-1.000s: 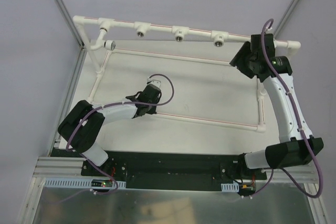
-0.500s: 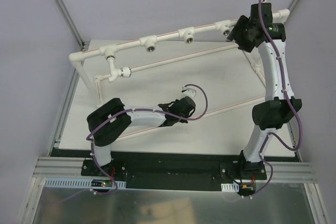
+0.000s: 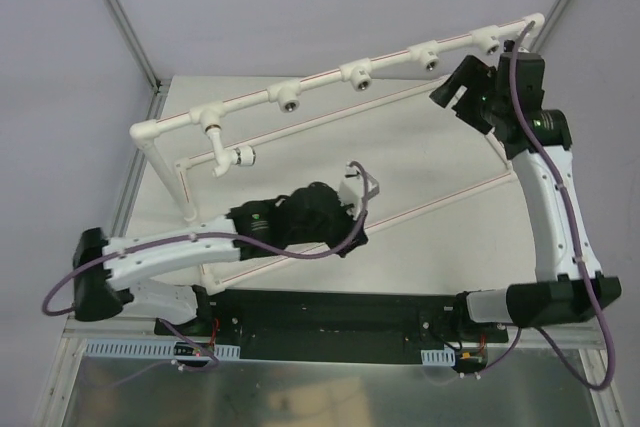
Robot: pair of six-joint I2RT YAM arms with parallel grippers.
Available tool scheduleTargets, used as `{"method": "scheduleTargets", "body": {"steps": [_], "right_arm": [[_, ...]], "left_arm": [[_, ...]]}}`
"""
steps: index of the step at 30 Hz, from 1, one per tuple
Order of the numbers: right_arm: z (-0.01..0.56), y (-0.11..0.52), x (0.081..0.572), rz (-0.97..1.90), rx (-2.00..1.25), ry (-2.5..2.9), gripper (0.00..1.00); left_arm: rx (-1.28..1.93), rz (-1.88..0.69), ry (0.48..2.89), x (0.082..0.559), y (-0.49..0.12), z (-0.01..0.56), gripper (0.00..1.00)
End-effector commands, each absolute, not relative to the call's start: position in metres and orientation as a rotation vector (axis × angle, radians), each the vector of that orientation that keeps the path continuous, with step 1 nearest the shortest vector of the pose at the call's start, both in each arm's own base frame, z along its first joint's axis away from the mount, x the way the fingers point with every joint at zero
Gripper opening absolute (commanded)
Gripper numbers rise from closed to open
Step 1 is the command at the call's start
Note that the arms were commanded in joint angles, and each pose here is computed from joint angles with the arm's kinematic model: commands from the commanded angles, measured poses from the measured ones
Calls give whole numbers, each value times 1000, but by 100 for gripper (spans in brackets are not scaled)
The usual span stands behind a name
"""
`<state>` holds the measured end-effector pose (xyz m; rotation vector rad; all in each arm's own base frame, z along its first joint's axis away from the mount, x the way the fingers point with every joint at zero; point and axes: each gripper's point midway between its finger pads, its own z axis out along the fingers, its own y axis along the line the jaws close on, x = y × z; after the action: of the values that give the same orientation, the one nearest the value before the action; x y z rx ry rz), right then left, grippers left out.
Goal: Install the water faucets
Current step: Adjust the adaptor at the center of the board.
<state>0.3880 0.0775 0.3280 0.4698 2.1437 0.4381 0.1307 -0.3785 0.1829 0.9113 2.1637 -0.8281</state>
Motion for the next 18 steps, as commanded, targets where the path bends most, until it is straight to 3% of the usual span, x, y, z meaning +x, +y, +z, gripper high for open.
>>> {"method": "scheduleTargets", "body": {"steps": [1,9,15,18], "right_arm": [[368,83,355,561,465,1964,84],[358,98,311,674,448,1971,85],[348,112,293,692,390,2014,85],[341,122,286,699,346,2040,86]], "left_arm": [[933,-955,1923,114,-340,279,17],[686,-580,1660,168,-241,405,39],[490,-495,1657,226,-183,456,39],[506,-394,1674,245,-166,467,44]]}}
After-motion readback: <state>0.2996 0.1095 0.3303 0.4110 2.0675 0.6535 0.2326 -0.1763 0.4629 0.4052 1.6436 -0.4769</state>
